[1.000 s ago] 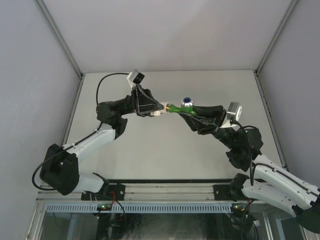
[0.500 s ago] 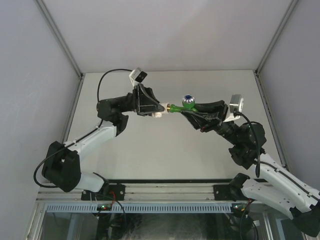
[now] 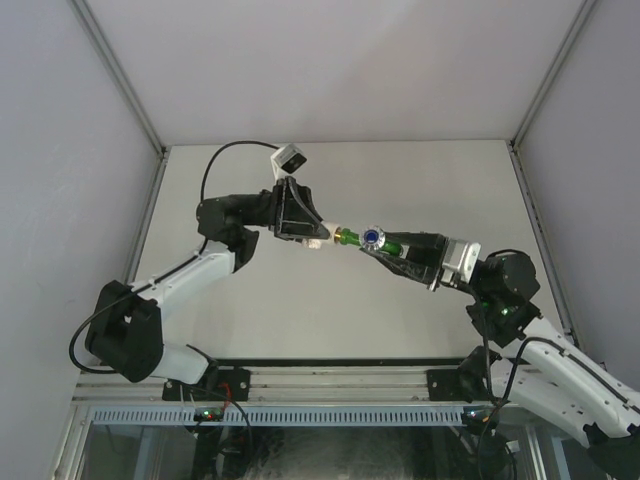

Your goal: Install the water faucets

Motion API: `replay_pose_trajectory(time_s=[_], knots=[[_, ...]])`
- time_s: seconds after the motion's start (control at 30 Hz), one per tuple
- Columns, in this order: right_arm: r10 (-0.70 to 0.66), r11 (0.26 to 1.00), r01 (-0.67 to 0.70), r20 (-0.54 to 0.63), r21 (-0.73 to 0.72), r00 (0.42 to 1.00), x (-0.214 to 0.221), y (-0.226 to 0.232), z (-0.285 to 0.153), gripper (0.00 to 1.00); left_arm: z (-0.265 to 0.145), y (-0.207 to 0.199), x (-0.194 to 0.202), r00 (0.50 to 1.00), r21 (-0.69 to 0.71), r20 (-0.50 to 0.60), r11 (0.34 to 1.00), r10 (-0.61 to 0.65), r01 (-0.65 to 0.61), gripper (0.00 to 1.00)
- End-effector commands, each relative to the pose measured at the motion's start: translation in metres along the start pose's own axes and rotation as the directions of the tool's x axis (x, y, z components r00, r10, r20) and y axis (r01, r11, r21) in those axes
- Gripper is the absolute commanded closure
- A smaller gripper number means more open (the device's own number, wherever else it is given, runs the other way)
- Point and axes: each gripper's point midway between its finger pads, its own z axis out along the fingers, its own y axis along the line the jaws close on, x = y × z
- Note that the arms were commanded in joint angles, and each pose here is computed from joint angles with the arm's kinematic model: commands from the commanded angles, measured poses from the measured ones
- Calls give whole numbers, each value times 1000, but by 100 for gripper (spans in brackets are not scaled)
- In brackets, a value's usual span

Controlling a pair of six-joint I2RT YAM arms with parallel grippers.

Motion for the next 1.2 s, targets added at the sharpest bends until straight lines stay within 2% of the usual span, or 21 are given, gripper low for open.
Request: replay_pose_trajectory(time_s=[0.0,0.13,0.33,0.53,0.77,1.17], knots=[[-120,987,103,-146,-121,982,65,25,-16,100,12,-39,16,998,85,-37,995,57,-54,100],[-209,973,191,-135,-132,969,67,25,-17,100,14,-44,21,997,91,-58,994,58,-53,100],[-186,980,173,-156,-97,970,62,19,-13,100,18,-40,26,995,88,-90,995,50,-42,100],[-157,988,149,-244,-49,957,52,9,-14,100,18,-34,22,996,70,-73,996,57,-52,100],[-129,992,126,-257,-31,958,32,9,-21,100,12,-18,16,997,-24,-24,997,79,-80,100],[-219,974,224,-305,-19,927,21,4,-34,100,5,6,18,999,-127,-2,991,44,-44,100]])
